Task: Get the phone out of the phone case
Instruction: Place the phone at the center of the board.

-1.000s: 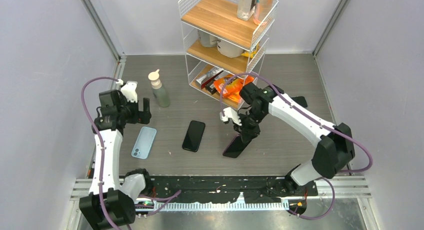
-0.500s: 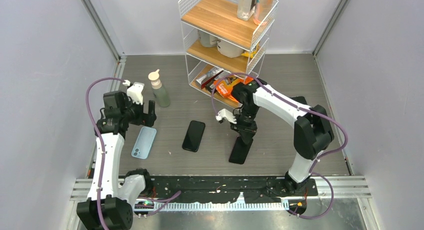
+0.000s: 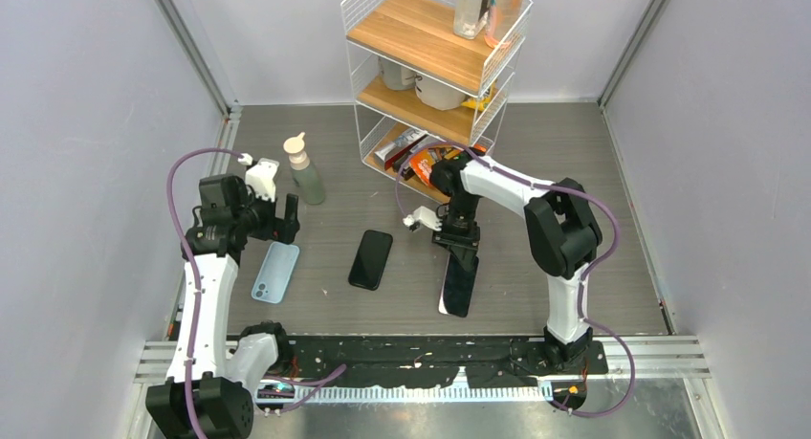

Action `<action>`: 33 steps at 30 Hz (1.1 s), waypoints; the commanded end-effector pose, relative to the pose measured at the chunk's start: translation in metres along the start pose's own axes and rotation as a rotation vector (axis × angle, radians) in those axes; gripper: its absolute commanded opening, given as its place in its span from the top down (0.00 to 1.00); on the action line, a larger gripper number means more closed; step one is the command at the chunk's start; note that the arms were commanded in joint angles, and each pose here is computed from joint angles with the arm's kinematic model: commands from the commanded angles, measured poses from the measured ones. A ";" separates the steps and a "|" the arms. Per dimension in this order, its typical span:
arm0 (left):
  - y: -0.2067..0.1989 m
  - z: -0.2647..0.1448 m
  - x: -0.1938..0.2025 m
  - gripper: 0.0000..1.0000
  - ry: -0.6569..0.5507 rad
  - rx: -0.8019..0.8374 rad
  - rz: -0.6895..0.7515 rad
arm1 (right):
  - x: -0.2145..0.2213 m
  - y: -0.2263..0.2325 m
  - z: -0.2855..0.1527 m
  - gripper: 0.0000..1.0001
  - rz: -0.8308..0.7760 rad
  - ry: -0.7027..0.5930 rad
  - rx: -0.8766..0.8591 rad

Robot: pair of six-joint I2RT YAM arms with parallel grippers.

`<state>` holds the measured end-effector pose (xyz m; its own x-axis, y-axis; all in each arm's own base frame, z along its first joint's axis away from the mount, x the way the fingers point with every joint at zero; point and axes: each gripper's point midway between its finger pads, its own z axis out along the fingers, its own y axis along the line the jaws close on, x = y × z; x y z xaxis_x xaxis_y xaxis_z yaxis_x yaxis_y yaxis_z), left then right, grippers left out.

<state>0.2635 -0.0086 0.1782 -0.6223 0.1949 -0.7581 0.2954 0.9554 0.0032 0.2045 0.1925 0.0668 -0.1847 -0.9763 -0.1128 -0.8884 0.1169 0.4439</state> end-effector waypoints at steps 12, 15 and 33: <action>-0.001 0.002 0.000 0.00 -0.014 0.006 0.037 | -0.031 -0.112 0.006 0.63 -0.042 -0.008 0.397; -0.001 0.002 0.000 0.01 -0.019 0.004 0.040 | -0.033 -0.119 0.002 0.60 -0.039 -0.017 0.441; 0.002 -0.010 -0.002 0.00 -0.061 -0.037 0.081 | -0.040 -0.120 -0.034 0.34 -0.012 -0.085 0.601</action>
<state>0.2556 -0.0071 0.1784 -0.5872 0.2425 -0.7722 0.3167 0.9468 0.0566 0.3113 0.2037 0.0239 -0.1970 -0.9728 -0.1218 -0.9801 0.1985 -0.0003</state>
